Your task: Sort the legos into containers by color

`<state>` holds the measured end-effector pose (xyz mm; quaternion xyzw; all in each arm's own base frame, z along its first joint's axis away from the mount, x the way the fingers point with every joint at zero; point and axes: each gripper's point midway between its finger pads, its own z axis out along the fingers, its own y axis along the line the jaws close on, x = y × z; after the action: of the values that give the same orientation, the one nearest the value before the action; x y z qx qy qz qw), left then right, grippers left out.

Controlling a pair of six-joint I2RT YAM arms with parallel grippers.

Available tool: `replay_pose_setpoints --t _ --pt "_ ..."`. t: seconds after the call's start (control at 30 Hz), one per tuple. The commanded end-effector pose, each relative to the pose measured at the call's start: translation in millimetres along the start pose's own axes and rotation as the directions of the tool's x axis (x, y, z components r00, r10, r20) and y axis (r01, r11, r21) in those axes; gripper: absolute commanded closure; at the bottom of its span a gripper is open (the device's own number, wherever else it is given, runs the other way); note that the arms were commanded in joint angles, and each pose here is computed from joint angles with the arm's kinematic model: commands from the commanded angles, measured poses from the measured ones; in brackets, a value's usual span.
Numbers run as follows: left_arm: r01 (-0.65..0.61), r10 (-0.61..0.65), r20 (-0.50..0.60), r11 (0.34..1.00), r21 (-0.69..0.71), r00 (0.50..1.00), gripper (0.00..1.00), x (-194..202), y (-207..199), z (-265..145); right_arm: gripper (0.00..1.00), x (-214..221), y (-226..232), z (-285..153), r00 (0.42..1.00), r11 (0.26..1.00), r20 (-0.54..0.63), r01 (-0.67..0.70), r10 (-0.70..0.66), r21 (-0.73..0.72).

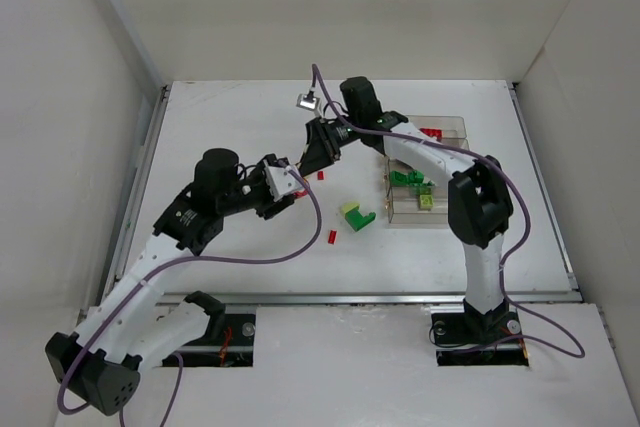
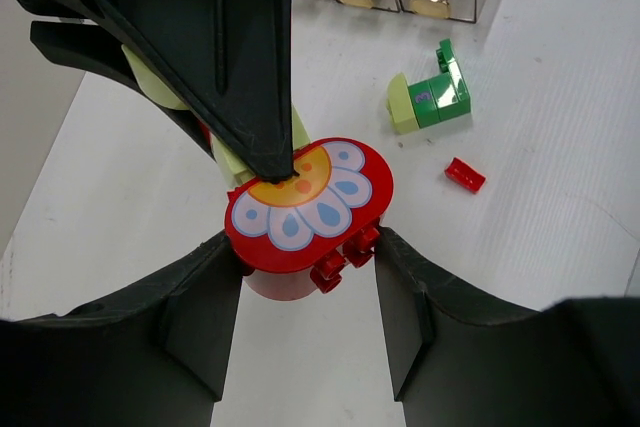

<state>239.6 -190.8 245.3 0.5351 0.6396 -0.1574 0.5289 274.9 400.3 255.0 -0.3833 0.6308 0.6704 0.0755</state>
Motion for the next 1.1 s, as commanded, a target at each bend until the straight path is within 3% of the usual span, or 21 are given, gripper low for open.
replay_pose_setpoints --t 0.0,0.2,0.43,0.5,0.63,0.7,0.77,0.8,0.9,0.97,1.0,1.07 --pt "-0.078 0.088 0.084 0.99 -0.117 0.993 1.0 -38 31 -12 1.0 -5 21 -9 0.999 0.999 0.011 0.039 -0.038 -0.015" --pt "-0.111 0.115 0.119 0.993 -0.046 0.986 1.0 -36 9 -17 1.0 -17 -13 -52 0.99 0.99 0.128 -0.065 0.049 0.122" --pt "-0.107 0.11 0.117 0.994 -0.032 0.987 1.0 -35 6 -17 1.0 -20 -25 -61 0.983 0.979 0.17 -0.103 0.073 0.174" --pt "-0.079 0.083 0.112 0.996 -0.039 0.99 1.0 -32 6 -16 1.0 -28 -25 -72 0.977 0.972 0.204 -0.104 0.06 0.21" --pt "0.053 -0.044 0.079 0.991 -0.123 0.996 1.0 -27 27 -6 1.0 -49 -38 -121 0.921 0.893 0.388 -0.201 0.033 0.402" --pt "0.123 -0.115 0.062 0.983 -0.136 0.991 1.0 -28 39 7 1.0 -64 -56 -180 0.827 0.742 0.557 -0.329 -0.072 0.584" --pt "0.205 -0.199 0.053 0.97 -0.132 0.978 1.0 -29 45 18 1.0 -63 -39 -226 0.746 0.6 0.642 -0.435 -0.177 0.671" --pt "0.233 -0.23 0.042 0.964 -0.125 0.972 1.0 -33 54 30 1.0 -63 -42 -268 0.676 0.452 0.682 -0.534 -0.279 0.715" --pt "0.295 -0.293 0.039 0.953 -0.068 0.955 1.0 -42 61 55 1.0 -45 -22 -317 0.637 0.221 0.65 -0.623 -0.413 0.751" --pt "0.315 -0.315 0.024 0.949 -0.011 0.949 1.0 -53 78 96 1.0 -27 -13 -359 0.592 0.041 0.621 -0.706 -0.514 0.707" --pt "0.315 -0.315 0.027 0.949 -0.001 0.949 1.0 -54 76 97 1.0 -24 -14 -359 0.597 0.033 0.623 -0.708 -0.505 0.706" --pt "0.333 -0.333 0.021 0.943 0.024 0.943 1.0 -67 92 137 1.0 -8 -12 -386 0.574 -0.053 0.612 -0.752 -0.544 0.657"
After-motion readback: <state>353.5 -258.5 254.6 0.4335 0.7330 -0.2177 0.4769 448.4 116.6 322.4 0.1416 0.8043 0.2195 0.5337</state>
